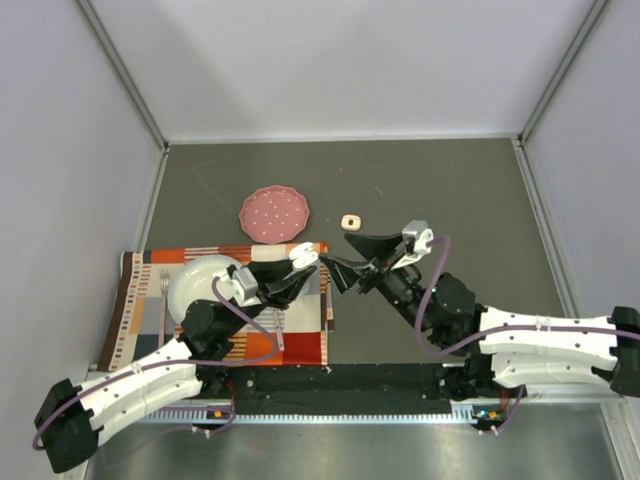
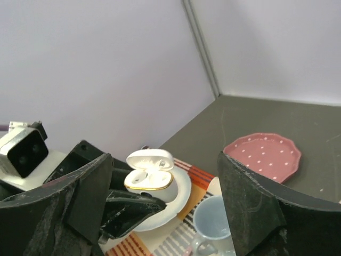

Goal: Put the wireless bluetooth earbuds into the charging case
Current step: Pick up the right earbud from the center of the board.

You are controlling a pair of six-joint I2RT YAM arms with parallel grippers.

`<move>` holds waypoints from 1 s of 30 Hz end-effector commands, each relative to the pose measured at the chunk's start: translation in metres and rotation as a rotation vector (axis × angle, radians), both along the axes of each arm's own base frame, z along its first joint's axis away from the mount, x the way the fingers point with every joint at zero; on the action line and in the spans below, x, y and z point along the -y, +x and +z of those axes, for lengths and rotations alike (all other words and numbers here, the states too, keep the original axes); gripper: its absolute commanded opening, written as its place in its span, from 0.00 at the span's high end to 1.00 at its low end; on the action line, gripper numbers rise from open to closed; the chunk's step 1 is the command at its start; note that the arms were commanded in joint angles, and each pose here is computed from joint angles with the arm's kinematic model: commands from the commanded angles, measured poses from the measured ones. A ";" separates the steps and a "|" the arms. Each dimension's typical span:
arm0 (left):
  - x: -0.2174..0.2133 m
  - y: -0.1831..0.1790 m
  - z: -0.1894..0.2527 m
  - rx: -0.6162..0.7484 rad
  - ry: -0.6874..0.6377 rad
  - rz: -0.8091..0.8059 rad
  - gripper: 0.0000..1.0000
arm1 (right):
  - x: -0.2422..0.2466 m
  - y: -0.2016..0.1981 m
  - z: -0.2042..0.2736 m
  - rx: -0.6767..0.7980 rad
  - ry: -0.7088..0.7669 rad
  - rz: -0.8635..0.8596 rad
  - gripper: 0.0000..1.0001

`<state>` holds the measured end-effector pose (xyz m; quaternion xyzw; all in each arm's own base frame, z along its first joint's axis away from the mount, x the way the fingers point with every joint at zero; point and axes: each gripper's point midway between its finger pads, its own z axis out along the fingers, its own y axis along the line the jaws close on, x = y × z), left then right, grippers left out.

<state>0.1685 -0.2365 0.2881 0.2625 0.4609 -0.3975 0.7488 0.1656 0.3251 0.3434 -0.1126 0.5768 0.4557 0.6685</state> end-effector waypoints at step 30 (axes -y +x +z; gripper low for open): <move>-0.033 -0.004 0.020 0.023 -0.079 0.093 1.00 | 0.113 0.110 -0.191 -0.987 -0.377 -0.500 0.01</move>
